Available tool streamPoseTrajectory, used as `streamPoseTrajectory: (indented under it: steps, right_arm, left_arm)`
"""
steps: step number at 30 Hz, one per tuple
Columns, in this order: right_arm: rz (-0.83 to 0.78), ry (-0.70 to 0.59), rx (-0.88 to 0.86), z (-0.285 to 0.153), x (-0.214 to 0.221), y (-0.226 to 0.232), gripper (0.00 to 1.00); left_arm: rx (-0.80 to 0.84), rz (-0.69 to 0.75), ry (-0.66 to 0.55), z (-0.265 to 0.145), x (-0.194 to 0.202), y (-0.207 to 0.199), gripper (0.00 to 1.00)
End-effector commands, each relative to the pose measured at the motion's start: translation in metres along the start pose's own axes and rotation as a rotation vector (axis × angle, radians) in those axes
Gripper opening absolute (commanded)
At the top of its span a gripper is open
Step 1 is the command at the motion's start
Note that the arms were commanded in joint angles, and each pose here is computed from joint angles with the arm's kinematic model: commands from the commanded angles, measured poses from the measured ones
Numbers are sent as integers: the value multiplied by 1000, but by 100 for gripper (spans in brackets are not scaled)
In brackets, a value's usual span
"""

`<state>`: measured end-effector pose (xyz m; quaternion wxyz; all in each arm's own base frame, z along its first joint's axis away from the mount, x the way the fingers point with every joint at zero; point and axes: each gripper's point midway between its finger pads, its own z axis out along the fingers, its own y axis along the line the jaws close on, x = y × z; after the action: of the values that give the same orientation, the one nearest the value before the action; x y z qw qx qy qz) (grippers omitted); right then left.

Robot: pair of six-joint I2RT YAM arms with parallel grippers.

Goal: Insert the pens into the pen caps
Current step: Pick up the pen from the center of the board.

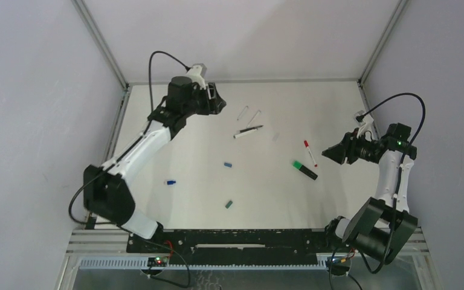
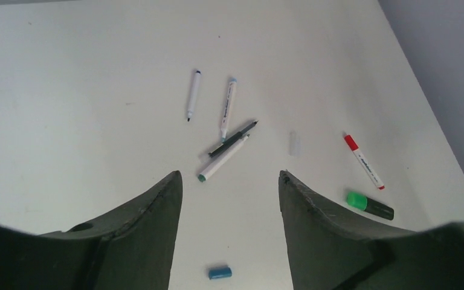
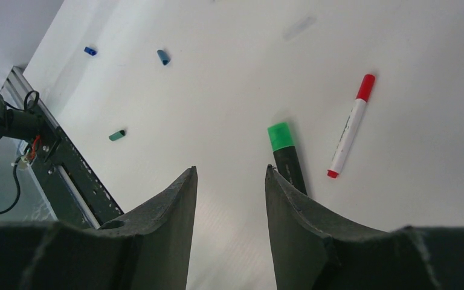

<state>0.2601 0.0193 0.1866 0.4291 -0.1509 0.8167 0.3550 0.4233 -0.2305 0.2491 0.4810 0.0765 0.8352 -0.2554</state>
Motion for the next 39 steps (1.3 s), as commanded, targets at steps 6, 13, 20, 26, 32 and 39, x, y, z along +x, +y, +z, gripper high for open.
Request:
streamPoseTrajectory:
  steps: [6, 13, 20, 26, 32, 39]
  right_arm:
    - [-118, 15, -41, 0, -10, 35, 52]
    - [-110, 63, -56, 11, 1, 44, 52]
    - [-90, 81, -55, 19, 13, 43, 52]
    - [-75, 85, -55, 22, 15, 41, 52]
    - [-76, 84, -30, 21, 19, 39, 53]
    - [-61, 56, -6, 17, 19, 34, 53]
  left_arm:
    - [72, -108, -226, -61, -13, 17, 93]
    - [23, -161, -13, -80, 53, 35, 83]
    - [-73, -92, 141, -90, 126, 44, 77]
    - [83, -187, 50, -51, 107, 20, 70]
    - [152, -334, 91, 13, 94, 5, 62]
    - [33, -213, 260, 81, 115, 12, 62]
